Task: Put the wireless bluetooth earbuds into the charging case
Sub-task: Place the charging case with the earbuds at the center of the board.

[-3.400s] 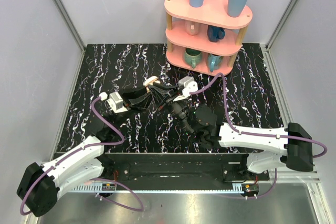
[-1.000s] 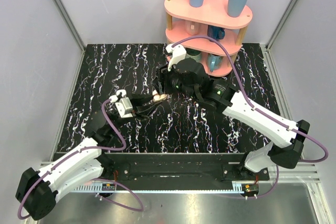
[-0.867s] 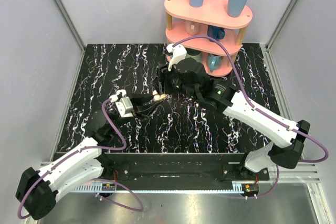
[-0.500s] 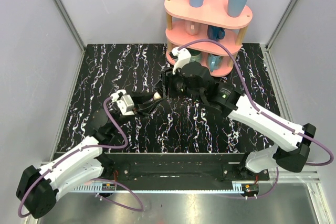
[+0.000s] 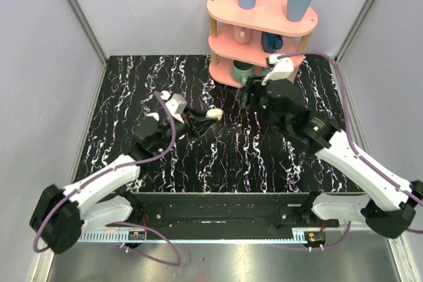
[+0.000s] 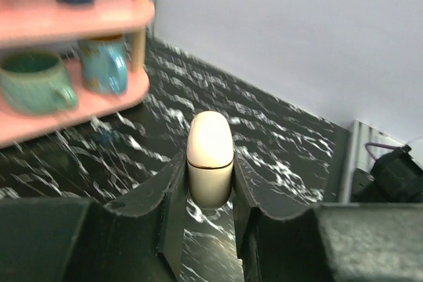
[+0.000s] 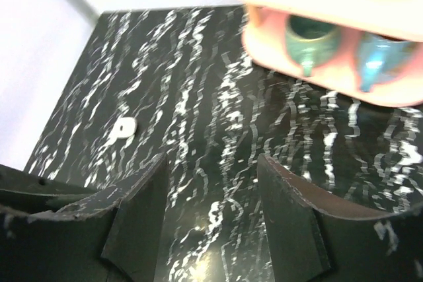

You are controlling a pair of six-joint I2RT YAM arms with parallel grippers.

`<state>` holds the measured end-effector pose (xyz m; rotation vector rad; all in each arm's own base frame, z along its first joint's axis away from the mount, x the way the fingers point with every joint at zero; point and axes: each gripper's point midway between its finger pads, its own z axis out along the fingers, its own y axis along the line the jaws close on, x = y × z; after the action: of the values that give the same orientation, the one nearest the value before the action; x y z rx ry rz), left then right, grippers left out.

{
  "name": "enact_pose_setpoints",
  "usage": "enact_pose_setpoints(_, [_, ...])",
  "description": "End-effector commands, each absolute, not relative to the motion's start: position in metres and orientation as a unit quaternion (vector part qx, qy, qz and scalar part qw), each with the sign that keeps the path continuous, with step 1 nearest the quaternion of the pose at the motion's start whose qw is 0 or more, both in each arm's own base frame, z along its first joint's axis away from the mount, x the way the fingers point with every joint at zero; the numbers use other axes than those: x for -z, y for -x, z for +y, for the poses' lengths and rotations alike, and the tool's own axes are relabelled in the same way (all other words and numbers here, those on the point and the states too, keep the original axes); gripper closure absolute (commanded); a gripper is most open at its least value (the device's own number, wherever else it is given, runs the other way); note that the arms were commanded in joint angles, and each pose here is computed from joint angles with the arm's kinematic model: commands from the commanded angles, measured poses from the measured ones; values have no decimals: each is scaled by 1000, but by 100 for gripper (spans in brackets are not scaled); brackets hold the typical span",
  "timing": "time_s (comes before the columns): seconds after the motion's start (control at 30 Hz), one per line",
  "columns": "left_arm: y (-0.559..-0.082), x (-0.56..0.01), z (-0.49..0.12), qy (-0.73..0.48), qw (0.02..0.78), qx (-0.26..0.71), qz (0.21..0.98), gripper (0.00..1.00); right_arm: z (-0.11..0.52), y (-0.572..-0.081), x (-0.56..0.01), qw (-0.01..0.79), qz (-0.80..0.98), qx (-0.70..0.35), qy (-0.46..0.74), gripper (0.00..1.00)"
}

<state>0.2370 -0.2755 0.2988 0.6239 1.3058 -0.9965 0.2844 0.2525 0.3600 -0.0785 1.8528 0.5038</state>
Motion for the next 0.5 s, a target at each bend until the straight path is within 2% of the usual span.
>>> enact_pose_setpoints(0.0, [-242, -262, -301, -219, 530, 518, 634, 100, 196, -287, -364, 601, 779, -174, -36, 36])
enact_pose_setpoints(0.2, [-259, -197, -337, -169, 405, 560, 703, 100, 170, -284, -345, 595, 786, -156, -61, 35])
enact_pose_setpoints(0.47, [-288, -159, -376, -77, 325, 625, 705, 100, 163, -282, -337, 591, 790, -152, -60, 34])
